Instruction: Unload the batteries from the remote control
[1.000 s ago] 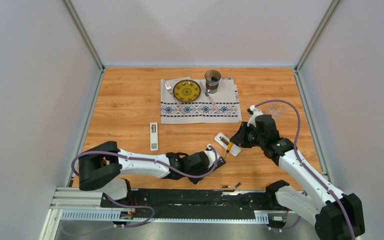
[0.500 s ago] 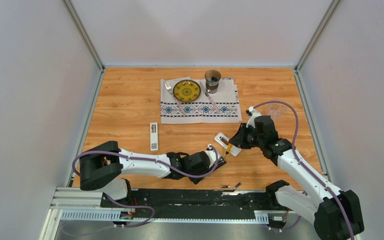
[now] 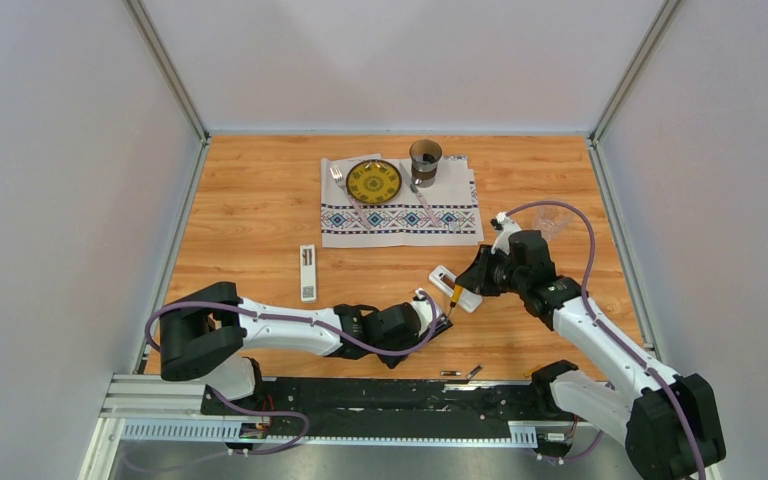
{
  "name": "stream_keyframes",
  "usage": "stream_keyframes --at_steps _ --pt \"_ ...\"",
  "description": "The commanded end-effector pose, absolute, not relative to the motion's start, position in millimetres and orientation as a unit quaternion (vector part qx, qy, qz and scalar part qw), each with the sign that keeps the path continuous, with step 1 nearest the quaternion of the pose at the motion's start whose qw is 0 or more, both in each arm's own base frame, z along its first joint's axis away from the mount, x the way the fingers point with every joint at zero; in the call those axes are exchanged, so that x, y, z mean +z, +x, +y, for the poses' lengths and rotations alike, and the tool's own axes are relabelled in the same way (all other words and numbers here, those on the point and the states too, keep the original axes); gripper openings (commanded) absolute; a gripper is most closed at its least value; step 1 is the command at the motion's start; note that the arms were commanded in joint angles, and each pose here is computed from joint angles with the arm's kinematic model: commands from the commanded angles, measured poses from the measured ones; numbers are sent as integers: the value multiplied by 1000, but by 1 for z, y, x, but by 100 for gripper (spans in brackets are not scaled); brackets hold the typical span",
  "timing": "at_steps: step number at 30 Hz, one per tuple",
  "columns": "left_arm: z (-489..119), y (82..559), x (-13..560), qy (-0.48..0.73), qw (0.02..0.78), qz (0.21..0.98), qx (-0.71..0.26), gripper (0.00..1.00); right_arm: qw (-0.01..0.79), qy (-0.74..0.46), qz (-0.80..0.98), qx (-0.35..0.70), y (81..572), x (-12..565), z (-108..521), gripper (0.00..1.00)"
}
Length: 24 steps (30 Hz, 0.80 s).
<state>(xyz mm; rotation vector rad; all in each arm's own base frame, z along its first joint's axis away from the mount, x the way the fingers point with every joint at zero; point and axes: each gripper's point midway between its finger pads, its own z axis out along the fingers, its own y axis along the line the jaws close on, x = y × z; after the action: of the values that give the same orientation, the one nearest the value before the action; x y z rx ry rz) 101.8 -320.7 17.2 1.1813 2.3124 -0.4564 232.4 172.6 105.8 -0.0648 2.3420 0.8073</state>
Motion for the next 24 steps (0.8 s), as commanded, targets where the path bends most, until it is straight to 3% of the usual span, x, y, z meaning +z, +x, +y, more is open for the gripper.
stream_keyframes --at_steps 1,24 --pt "-314 91 -1 436 215 859 -161 0 291 -22 880 373 220 117 194 0" --pt "-314 93 -3 435 219 858 -159 0 260 -44 866 425 204 154 208 0"
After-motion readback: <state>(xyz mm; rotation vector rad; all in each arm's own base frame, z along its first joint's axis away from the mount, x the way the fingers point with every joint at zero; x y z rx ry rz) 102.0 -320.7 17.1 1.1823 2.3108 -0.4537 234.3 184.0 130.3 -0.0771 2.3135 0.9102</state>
